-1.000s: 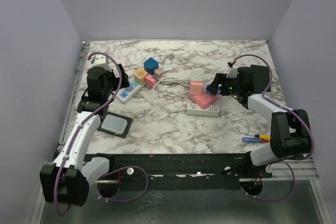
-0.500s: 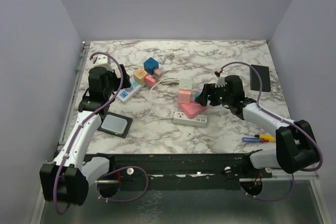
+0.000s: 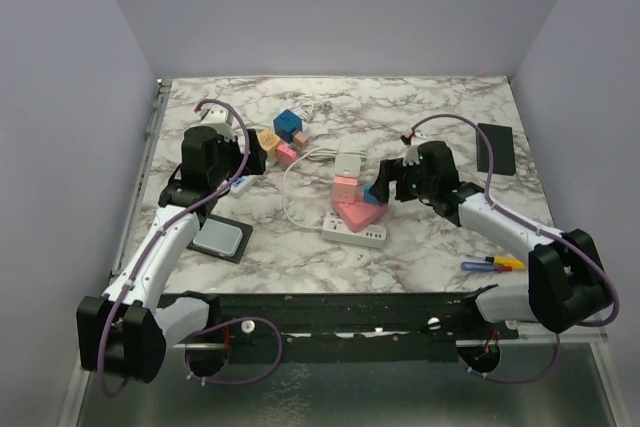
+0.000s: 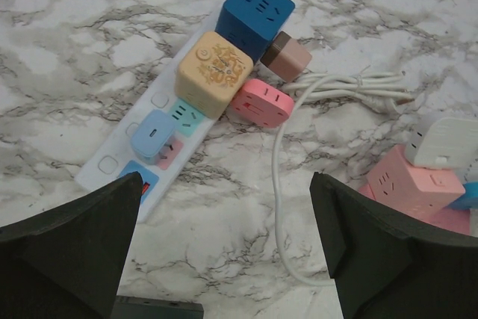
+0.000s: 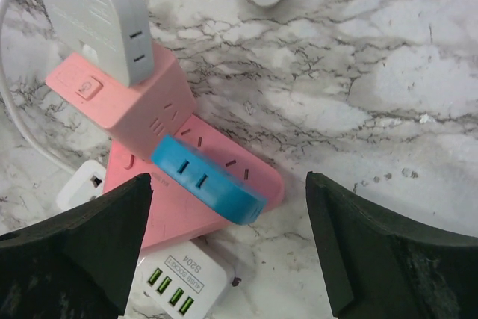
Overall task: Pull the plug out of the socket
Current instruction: Move the socket to the center of the board.
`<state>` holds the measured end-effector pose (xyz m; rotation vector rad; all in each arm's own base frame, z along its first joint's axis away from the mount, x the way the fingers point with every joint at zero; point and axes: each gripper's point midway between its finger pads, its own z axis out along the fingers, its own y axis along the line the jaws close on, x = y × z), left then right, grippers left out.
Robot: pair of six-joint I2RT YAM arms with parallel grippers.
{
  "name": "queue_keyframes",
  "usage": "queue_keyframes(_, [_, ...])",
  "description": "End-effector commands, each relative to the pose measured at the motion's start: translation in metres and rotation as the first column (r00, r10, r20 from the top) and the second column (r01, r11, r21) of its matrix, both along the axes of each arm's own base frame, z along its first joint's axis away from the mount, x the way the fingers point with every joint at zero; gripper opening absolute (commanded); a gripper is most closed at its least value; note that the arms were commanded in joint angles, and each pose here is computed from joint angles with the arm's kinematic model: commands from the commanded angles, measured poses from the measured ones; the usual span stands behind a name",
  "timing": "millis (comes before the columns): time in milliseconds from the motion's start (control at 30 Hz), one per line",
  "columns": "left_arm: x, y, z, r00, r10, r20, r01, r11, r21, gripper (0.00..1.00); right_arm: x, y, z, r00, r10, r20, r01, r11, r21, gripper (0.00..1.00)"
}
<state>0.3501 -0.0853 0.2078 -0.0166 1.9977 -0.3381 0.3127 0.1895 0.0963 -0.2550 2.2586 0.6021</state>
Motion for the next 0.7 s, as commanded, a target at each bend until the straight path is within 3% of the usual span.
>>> queue_keyframes(0, [-0.004,-0.025,-0.008,0.994,-0.113,-0.01,0.113,0.994,0.001,0.99,0.008,0.003,0.006,0.993,0.106,0.042,-0.103,0.991,-0.081,0.9])
queue_keyframes(267, [-0.004,-0.029,-0.013,0.99,-0.137,-0.021,0.137,0.991,0.008,0.99,0.001,0.031,0.006,0.953,0.295,0.065,-0.295,0.955,-0.014,0.86])
queue_keyframes(433, [-0.004,-0.032,-0.015,0.988,-0.152,-0.027,0.153,0.988,0.005,0.99,0.006,0.03,0.004,0.952,0.296,0.075,-0.294,0.955,-0.036,0.84])
queue_keyframes(667, [-0.006,-0.037,-0.016,0.983,-0.179,-0.031,0.179,0.984,-0.002,0.99,0.004,0.03,-0.003,0.953,0.298,0.054,-0.297,0.954,-0.033,0.73])
